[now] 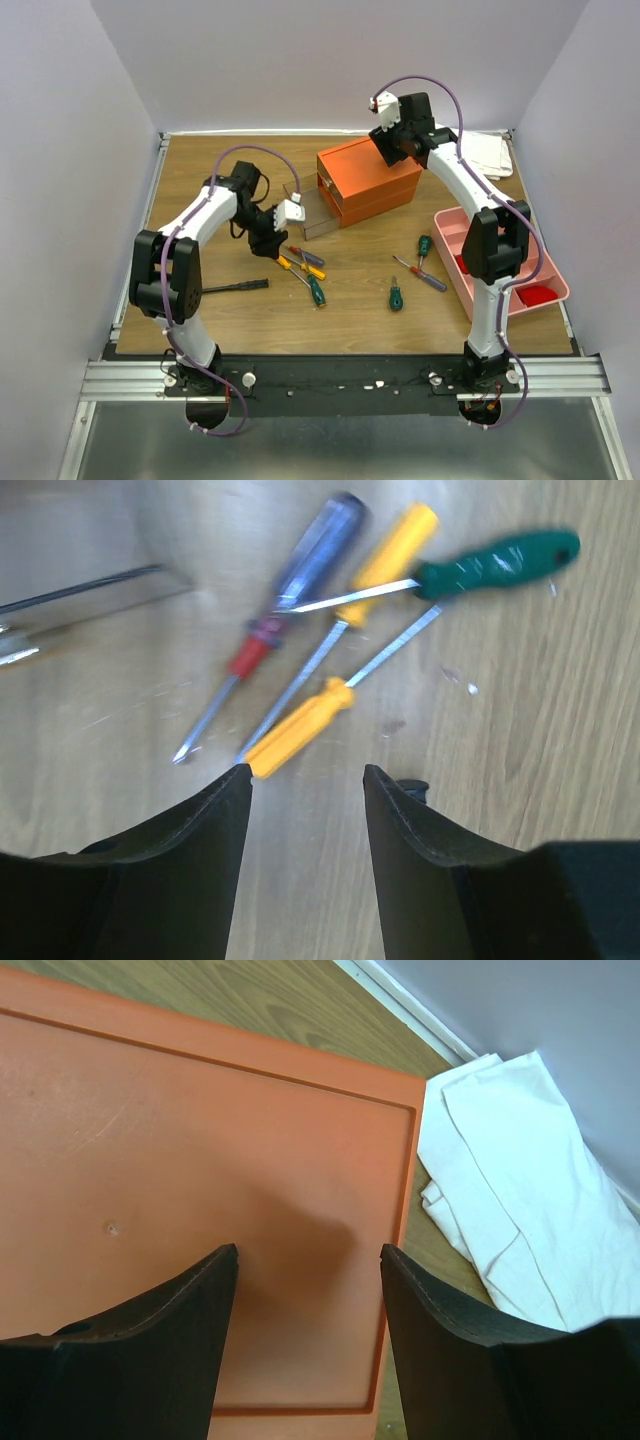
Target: Sort the tools into containers
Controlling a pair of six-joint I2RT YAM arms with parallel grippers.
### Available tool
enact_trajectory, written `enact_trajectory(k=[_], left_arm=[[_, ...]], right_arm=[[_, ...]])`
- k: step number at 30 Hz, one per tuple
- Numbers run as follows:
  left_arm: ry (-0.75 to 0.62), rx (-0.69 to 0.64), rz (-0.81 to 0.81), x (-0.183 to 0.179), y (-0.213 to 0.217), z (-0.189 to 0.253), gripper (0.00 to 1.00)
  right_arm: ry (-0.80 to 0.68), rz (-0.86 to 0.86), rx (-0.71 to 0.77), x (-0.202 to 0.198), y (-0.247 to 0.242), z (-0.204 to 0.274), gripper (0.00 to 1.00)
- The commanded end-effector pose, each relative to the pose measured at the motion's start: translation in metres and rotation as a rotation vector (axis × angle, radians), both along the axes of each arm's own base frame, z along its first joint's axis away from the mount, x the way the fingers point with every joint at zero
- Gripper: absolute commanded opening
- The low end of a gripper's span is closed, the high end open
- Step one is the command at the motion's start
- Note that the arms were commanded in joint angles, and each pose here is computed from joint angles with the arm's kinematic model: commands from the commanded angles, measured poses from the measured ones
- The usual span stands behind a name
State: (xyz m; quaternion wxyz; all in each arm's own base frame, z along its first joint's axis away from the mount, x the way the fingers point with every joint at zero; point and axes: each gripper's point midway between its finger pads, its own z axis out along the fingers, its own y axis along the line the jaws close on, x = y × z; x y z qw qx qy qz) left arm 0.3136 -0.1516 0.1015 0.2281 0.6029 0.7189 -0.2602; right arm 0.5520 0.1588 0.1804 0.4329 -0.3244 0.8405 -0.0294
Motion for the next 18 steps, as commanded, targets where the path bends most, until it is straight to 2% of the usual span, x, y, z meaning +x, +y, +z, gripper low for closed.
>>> enact_trajectory(k=[1,4,6,8,11,13,14,16,18], left_arm=[[-0.136,0.101,-0.251,-0.009,0.000,-0.025,0.57],[-0.155,0.116,-0.282,-0.008,-0.009,-0.033,0.56],[-0.155,0.126,-0.297,-0.006,-0.012,-0.032,0.52],[-0.134,0.113,-0.241,-0.001,-0.011,-0.022,0.50],[-0.117,0.078,-0.142,0.000,0.016,0.010,0.49],[-0.044,0.112,-0.136,-0.025,0.047,0.014,0.49],[-0.079,0.133,-0.189,-0.034,0.057,0.019,0.49],[-0.038,0.206,-0.238,-0.061,0.076,0.006,0.49],[-0.100,0.233,-0.285,-0.068,0.082,0.005,0.50]], right_arm=[[0.209,0.008,-0.100,-0.036,-0.012,-0.057,0.68],[0.211,0.008,-0.103,-0.037,-0.013,-0.058,0.68],[0.206,0.008,-0.103,-0.036,-0.013,-0.055,0.69],[0.200,0.008,-0.106,-0.036,-0.014,-0.053,0.69],[0.196,0.010,-0.109,-0.038,-0.015,-0.050,0.69],[0.193,0.014,-0.108,-0.039,-0.015,-0.048,0.69],[0.193,0.015,-0.109,-0.039,-0.015,-0.048,0.70],[0.188,0.012,-0.109,-0.037,-0.014,-0.047,0.70],[0.183,0.012,-0.105,-0.034,-0.013,-0.046,0.71]])
